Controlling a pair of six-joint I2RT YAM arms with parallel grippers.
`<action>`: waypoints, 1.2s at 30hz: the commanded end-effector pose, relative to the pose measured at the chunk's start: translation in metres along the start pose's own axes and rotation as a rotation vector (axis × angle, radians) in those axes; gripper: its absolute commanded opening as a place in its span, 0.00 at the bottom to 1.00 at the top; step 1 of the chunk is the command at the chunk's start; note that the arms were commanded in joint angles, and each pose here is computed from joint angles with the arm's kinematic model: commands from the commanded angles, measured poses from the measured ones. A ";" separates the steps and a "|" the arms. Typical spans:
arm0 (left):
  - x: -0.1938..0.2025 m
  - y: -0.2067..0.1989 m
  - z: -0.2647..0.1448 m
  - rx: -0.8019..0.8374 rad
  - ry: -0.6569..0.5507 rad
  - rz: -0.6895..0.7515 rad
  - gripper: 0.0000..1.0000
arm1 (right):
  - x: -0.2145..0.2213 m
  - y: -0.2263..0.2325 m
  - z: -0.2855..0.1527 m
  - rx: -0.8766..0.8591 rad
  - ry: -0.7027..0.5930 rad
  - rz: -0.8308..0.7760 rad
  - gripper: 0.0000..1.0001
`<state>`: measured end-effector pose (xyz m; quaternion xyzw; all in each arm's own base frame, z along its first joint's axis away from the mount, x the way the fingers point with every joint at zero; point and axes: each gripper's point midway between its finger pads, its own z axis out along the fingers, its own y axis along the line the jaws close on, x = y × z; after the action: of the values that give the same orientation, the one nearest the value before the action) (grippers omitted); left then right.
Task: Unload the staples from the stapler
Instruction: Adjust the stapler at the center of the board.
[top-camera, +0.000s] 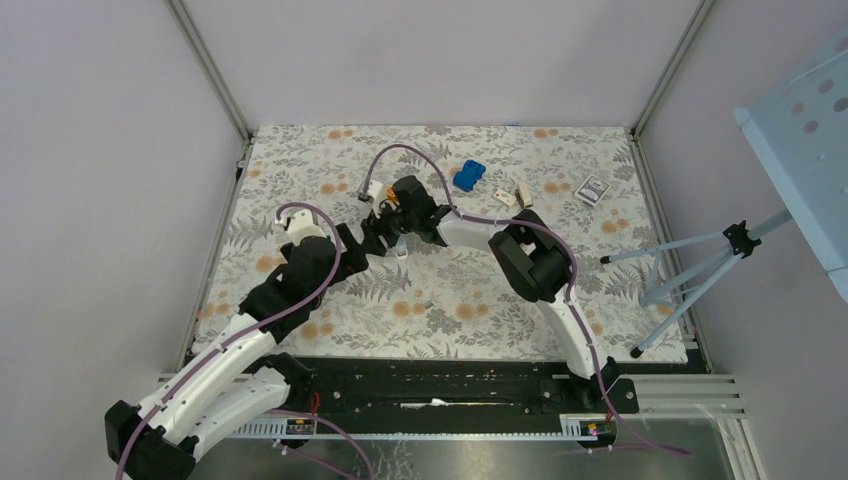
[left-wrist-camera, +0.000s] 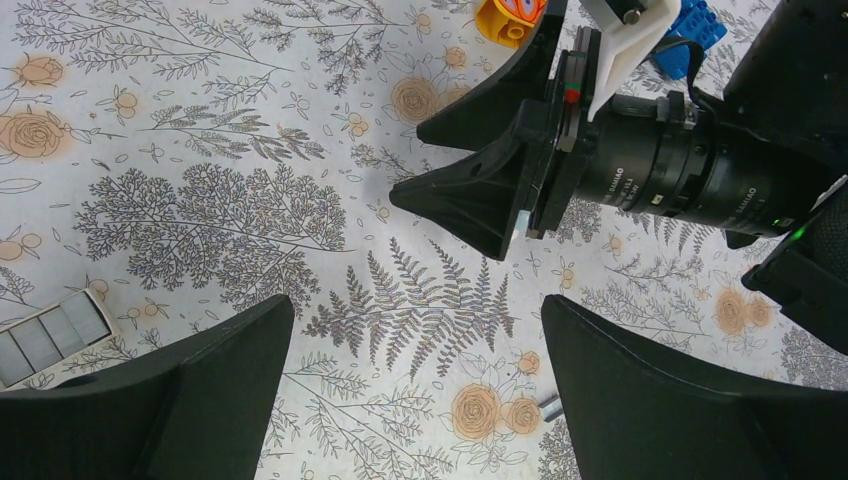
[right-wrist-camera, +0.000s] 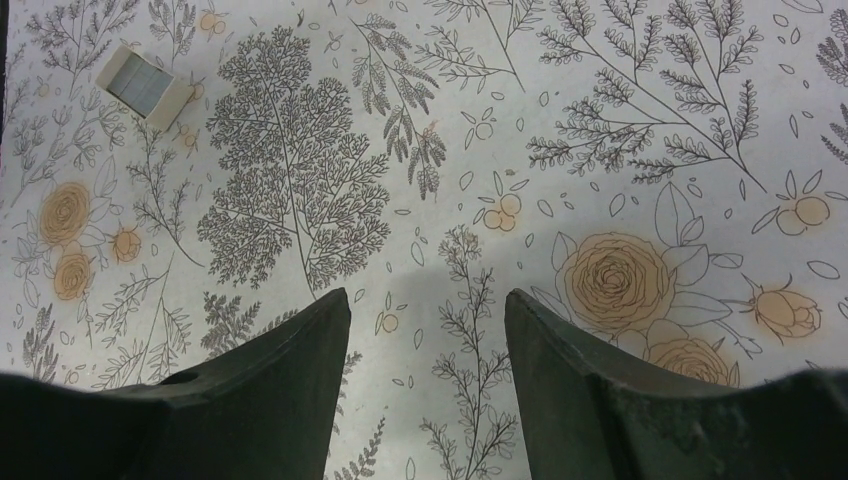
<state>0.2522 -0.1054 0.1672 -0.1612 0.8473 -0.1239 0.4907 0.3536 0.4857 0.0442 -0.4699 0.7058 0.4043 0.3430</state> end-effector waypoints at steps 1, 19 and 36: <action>-0.006 -0.006 0.004 0.022 -0.022 -0.007 0.99 | 0.034 0.001 0.006 -0.031 0.108 0.084 0.65; -0.011 -0.007 0.006 0.030 -0.025 -0.013 0.99 | 0.012 0.002 -0.041 0.055 0.103 0.029 0.64; -0.051 -0.042 0.015 0.072 -0.076 0.003 0.99 | -0.065 -0.054 -0.188 0.480 -0.129 0.289 0.66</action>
<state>0.2779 -0.1142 0.1832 -0.1492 0.8455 -0.1214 0.4982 0.3987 0.3548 0.1490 -0.3090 0.7934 0.3289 0.4084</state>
